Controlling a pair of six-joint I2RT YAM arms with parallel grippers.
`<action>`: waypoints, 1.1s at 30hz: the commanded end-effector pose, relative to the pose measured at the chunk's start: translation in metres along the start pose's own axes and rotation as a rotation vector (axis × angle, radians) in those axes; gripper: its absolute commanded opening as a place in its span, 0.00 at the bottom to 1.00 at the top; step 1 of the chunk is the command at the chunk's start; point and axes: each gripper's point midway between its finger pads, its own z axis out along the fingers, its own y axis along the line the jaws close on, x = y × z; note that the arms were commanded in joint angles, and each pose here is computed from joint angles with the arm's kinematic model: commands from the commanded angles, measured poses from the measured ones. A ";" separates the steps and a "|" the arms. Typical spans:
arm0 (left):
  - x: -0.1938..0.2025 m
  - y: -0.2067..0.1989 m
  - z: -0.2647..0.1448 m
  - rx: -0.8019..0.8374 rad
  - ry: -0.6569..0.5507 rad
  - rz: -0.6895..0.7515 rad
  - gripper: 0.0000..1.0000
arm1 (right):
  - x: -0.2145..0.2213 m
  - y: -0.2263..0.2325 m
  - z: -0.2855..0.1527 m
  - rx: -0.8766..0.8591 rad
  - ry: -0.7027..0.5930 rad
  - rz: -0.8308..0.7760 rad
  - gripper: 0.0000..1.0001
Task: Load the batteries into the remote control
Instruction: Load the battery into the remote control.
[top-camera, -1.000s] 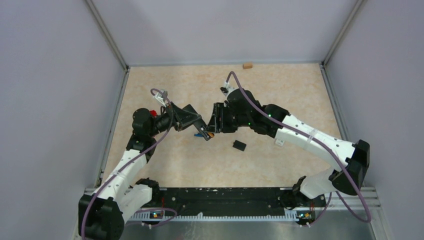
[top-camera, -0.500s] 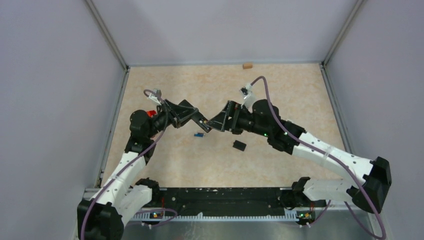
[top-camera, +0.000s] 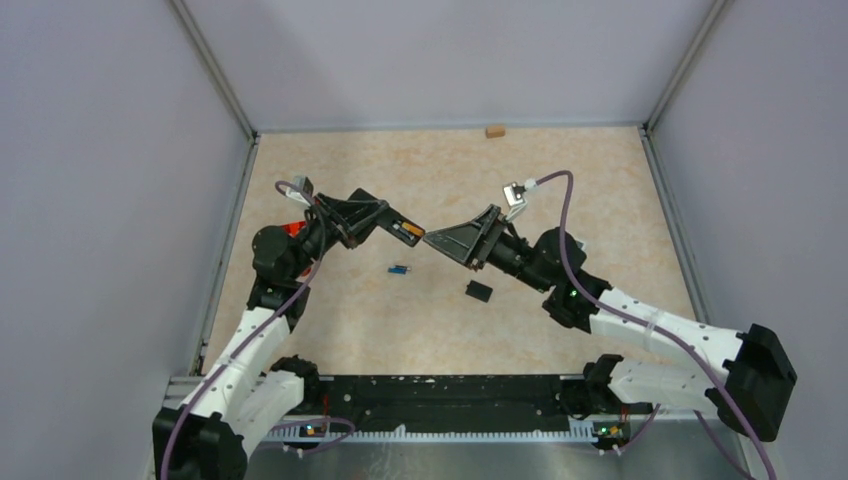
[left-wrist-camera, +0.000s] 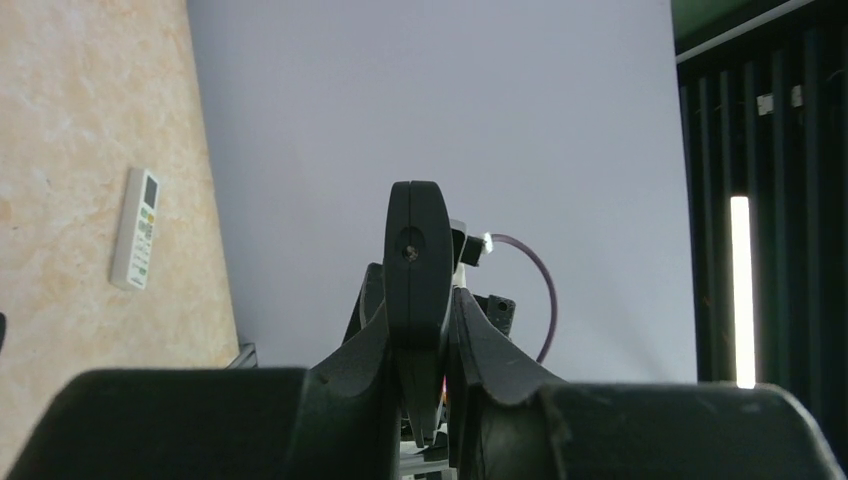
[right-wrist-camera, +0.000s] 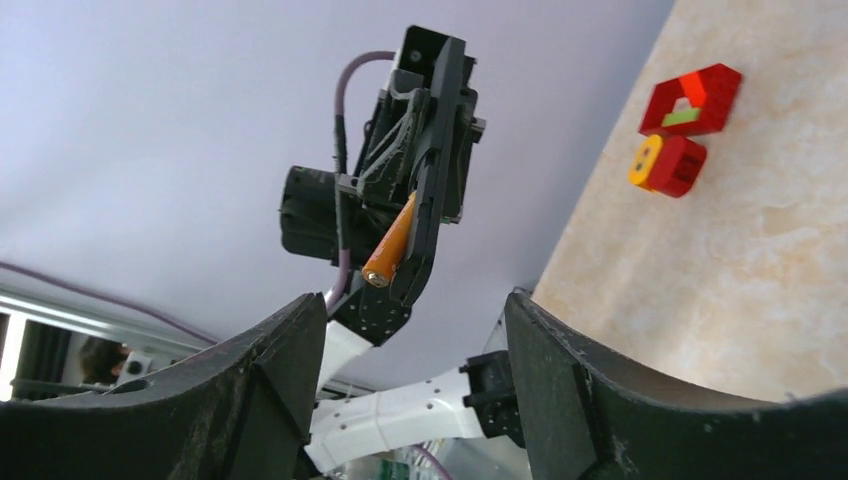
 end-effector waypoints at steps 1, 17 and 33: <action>0.002 -0.030 -0.006 0.105 -0.021 -0.010 0.00 | -0.025 0.059 -0.003 -0.230 -0.095 0.014 0.66; 0.003 -0.042 -0.008 0.128 -0.027 0.005 0.00 | -0.027 0.059 0.007 -0.240 -0.099 0.010 0.35; 0.003 -0.047 -0.008 0.135 -0.025 0.000 0.00 | -0.027 0.047 0.013 -0.183 -0.103 0.006 0.52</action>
